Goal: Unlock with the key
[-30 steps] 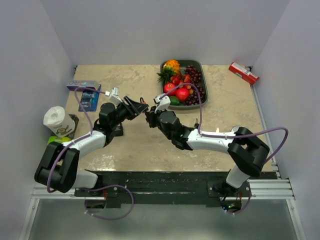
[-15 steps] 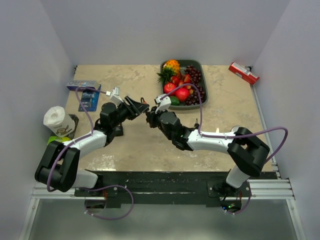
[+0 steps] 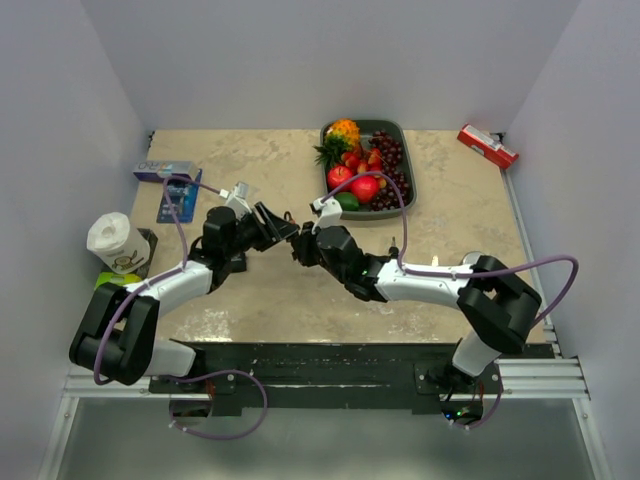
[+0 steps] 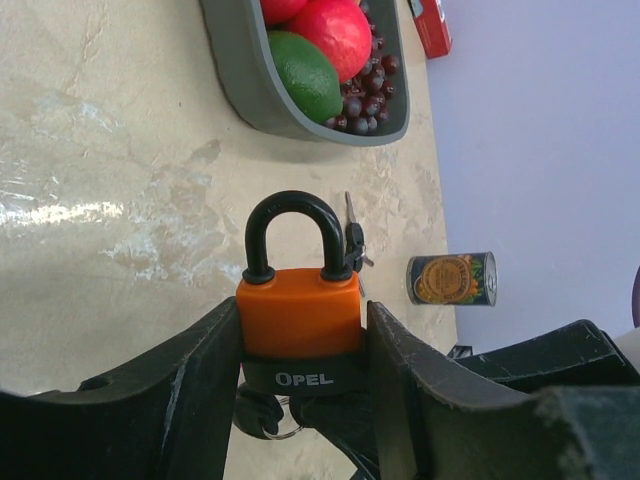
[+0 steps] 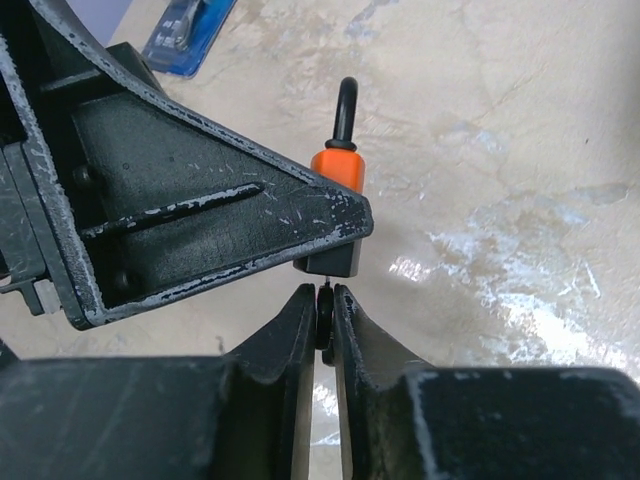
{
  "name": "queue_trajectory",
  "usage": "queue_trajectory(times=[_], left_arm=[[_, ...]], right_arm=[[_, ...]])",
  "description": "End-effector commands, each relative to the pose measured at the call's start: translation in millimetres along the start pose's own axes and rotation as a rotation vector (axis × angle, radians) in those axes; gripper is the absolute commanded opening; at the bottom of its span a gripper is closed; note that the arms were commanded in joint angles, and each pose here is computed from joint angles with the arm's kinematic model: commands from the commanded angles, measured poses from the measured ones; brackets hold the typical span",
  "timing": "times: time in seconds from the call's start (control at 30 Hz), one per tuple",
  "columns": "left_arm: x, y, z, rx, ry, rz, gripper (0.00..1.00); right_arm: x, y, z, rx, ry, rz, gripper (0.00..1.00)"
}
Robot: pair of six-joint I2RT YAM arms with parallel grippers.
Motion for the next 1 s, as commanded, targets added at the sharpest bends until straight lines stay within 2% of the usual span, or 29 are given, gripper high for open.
queue_trajectory(times=[0.0,0.4,0.97], left_arm=[[-20.0,3.6,-22.7,0.082,-0.07,-0.048,0.0],[-24.0,3.7,-18.4,0.064,-0.069,-0.06,0.0],[-21.0,3.1,-18.5,0.08,-0.053,-0.047,0.0]], right_arm=[[-1.4,14.5,10.5,-0.028,-0.053,0.015,0.19],[13.5,15.7,12.8,-0.002,-0.051,0.031,0.38],[5.1,13.1,8.5,0.04,-0.033,-0.019,0.32]])
Point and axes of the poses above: each gripper's point midway between its finger pads, its own y axis back along the fingers, its own z axis along the line the jaws close on, x = y × z, the point moved 4 cm from there along y, back along the fingers, and after that the axes turned 6 degrees about -y, right-handed, at the moved point
